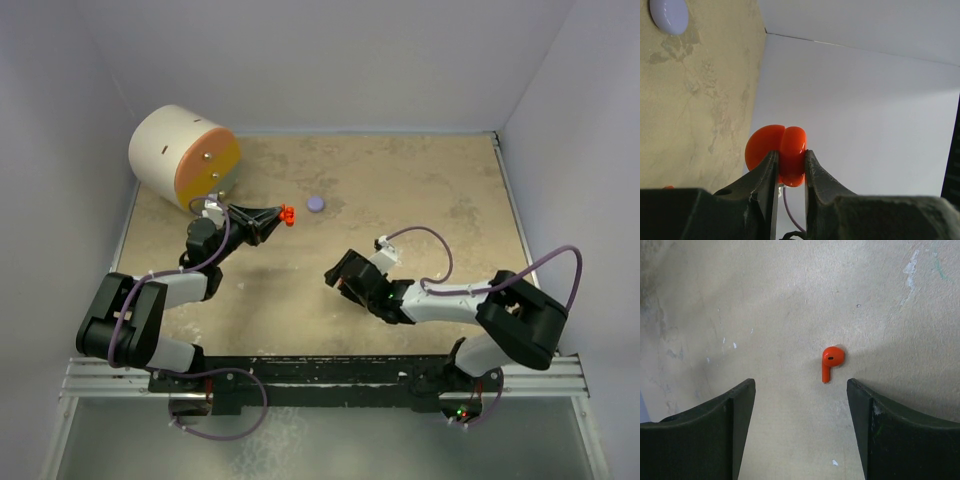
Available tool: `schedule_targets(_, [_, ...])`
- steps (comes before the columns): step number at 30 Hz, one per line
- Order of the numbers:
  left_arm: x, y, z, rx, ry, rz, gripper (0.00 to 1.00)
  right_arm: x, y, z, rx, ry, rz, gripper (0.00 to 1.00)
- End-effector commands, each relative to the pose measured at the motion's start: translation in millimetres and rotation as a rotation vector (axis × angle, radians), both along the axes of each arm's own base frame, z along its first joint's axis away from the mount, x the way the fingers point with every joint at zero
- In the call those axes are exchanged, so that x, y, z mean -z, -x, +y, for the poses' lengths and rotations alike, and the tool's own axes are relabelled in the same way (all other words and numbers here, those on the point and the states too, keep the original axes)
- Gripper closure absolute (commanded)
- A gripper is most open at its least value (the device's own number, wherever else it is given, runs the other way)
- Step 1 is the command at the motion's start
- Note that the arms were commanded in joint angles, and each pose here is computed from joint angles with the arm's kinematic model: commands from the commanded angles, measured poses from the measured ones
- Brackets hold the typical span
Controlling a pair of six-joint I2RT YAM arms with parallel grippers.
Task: Insert the wireless bluetooth earbuds into the charging case
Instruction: Pick up the earbud from the center of the board.
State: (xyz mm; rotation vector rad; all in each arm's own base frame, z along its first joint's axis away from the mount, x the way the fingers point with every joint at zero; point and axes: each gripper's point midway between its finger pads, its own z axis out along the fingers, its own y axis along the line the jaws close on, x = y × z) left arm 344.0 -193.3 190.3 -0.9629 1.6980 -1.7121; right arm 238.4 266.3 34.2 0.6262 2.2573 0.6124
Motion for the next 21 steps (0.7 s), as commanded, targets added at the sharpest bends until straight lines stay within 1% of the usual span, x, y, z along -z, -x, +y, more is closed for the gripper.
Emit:
schedule_targets(1, [-16, -2, 1, 0.003, 0.000, -0.081, 1.00, 53, 28, -48, -0.002, 0.239, 0.156, 0.22])
schedule_targets(10, [-17, 0, 1, 0.005, 0.000, -0.083, 1.00, 66, 14, -55, 0.013, 0.275, 0.164, 0.22])
schedule_targets(18, [-18, 0, 1, 0.007, 0.001, -0.085, 1.00, 64, 17, -60, 0.004, 0.307, 0.177, 0.22])
schedule_targets(21, [-16, 0, 1, 0.004, -0.004, -0.080, 1.00, 58, 17, -64, -0.013, 0.356, 0.180, 0.22])
